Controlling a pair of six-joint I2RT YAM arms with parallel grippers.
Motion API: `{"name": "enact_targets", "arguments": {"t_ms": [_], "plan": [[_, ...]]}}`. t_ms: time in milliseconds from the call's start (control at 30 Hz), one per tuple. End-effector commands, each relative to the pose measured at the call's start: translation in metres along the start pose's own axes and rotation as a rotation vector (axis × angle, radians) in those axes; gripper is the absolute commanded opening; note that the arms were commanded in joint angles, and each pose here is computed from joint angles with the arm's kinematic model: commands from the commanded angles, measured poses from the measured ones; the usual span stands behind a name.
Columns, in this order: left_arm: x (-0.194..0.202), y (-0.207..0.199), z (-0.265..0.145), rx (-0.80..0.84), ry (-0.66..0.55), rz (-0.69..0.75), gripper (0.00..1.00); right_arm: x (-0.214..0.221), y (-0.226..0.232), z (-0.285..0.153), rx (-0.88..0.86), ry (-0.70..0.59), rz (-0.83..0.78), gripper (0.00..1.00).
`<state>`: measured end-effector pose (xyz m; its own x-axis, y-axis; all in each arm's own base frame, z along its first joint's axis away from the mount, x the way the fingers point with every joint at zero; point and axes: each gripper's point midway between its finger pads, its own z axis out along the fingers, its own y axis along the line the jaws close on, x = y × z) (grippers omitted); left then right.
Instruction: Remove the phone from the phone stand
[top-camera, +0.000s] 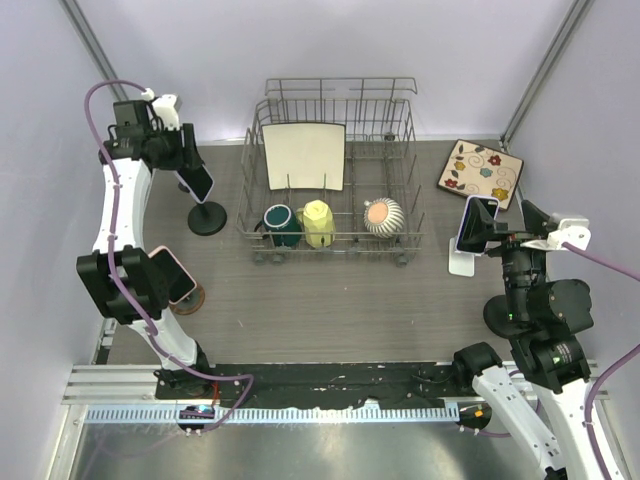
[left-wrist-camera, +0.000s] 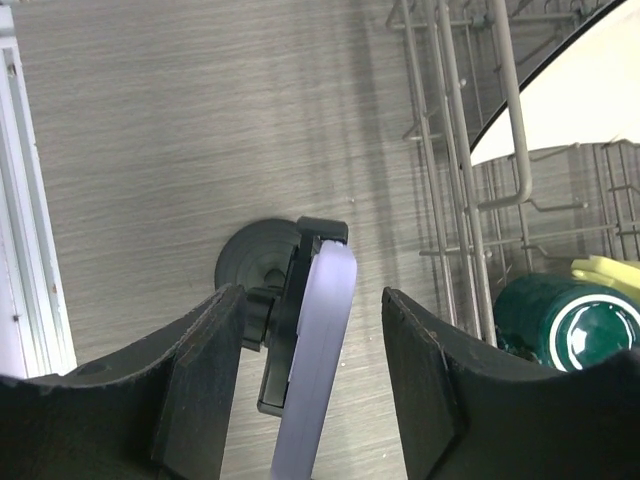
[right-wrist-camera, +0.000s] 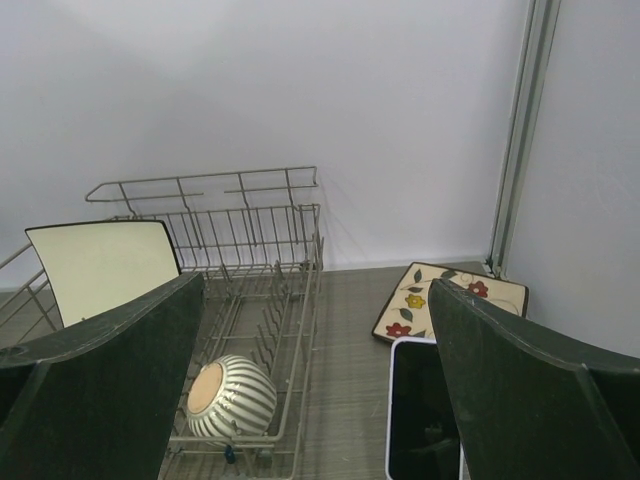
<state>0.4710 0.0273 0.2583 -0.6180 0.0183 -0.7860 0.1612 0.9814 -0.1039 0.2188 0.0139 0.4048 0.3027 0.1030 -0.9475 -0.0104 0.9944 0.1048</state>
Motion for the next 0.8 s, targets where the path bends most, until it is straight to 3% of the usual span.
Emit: {"name": "enact_targets", "arguments": {"t_ms": [0, 233, 467, 667, 767], "plan": [[0.004, -0.01, -0.019, 0.013, 0.001, 0.056, 0.59, -0.006, 0.0, 0.006, 0.012, -0.023, -0.009, 0.99], [0.004, -0.013, -0.019, -0.011, 0.009, 0.077, 0.46, -0.004, 0.001, 0.006, 0.007, -0.026, 0.005, 0.99], [-0.005, -0.025, -0.036, -0.022, -0.026, 0.066, 0.17, -0.006, 0.0, 0.003, 0.007, -0.028, 0.004, 0.99], [0.015, -0.041, -0.052, -0.033, 0.008, 0.007, 0.01, -0.005, 0.002, 0.001, -0.005, -0.029, 0.015, 1.0], [0.028, -0.05, -0.063, -0.024, 0.016, -0.017, 0.0, -0.003, 0.002, 0.001, -0.009, -0.029, 0.022, 1.0]]}}
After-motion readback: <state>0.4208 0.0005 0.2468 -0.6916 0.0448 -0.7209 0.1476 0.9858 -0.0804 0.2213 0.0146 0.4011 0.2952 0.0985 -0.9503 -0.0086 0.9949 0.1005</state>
